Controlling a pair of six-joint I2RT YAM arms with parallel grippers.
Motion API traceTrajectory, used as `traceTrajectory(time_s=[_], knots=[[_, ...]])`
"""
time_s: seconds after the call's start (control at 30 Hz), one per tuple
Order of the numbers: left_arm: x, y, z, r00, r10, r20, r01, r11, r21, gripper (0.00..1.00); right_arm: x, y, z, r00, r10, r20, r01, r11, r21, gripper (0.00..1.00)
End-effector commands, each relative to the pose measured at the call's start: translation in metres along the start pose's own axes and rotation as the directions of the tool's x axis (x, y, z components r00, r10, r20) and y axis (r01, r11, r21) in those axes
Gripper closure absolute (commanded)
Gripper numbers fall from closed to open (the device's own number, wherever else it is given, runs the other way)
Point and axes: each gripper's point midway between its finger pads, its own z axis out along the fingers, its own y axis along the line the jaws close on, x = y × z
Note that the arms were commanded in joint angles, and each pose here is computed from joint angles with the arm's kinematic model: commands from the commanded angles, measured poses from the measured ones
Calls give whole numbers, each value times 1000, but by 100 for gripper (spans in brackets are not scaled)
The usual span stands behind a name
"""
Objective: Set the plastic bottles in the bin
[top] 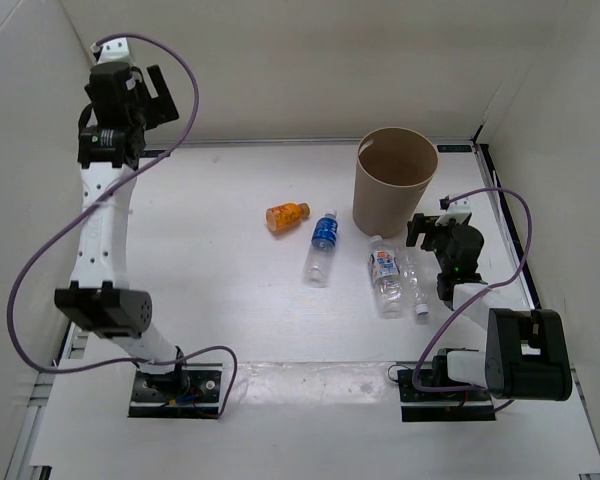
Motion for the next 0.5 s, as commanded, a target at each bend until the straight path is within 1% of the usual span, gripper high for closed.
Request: traceTrajectory(time_s=[0.0,0.03,0.07,0.1,0.13,0.17,0.2,0.23,0.27,0.3,0.33,0.37,0.4,0.43,0.47], knots=[[50,-43,-3,960,-53,-276,117,968,221,0,-21,-1,2,997,-9,76,9,1000,0,10],[46,-53,-4,957,-67,-281,144,954,265,0,-19,0,2,997,-8,71,8,1000,-2,10],[49,-49,7,952,-83,-294,166,949,269,0,-20,-2,2,997,-8,73,8,1000,6,10],[47,-55,11,958,-74,-277,158,942,297,0,-20,-1,2,997,-8,73,8,1000,1,10],[34,-62,12,972,-77,-220,148,933,327,0,-21,0,2,997,-9,74,9,1000,-2,10],[52,-67,15,967,-55,-248,143,925,351,0,-19,-1,2,997,-8,71,8,1000,4,10],[41,-72,16,979,-67,-194,138,914,381,0,-21,-2,2,997,-9,76,8,1000,4,10],[60,-90,21,978,-49,-203,135,888,439,0,-19,-2,2,997,-8,71,8,1000,6,10],[62,-102,16,980,-41,-195,135,857,497,0,-20,-1,2,997,-9,74,8,1000,4,10],[74,-112,18,978,-28,-207,135,840,526,0,-19,-1,3,998,-8,70,8,1000,4,10],[66,-122,19,987,-26,-156,111,813,571,0,-20,-2,3,997,-8,73,8,1000,7,10],[80,-128,27,988,32,-153,66,802,593,0,-21,-2,2,997,-9,74,8,1000,7,10],[85,-144,23,986,69,-150,41,779,625,0,-19,-1,2,998,-8,70,8,1000,6,10],[98,-159,16,978,119,-169,21,756,654,0,-21,-1,3,997,-9,74,8,1000,6,10],[96,-175,16,975,194,-107,-67,720,691,0,-20,-1,3,997,-9,73,8,1000,6,10]])
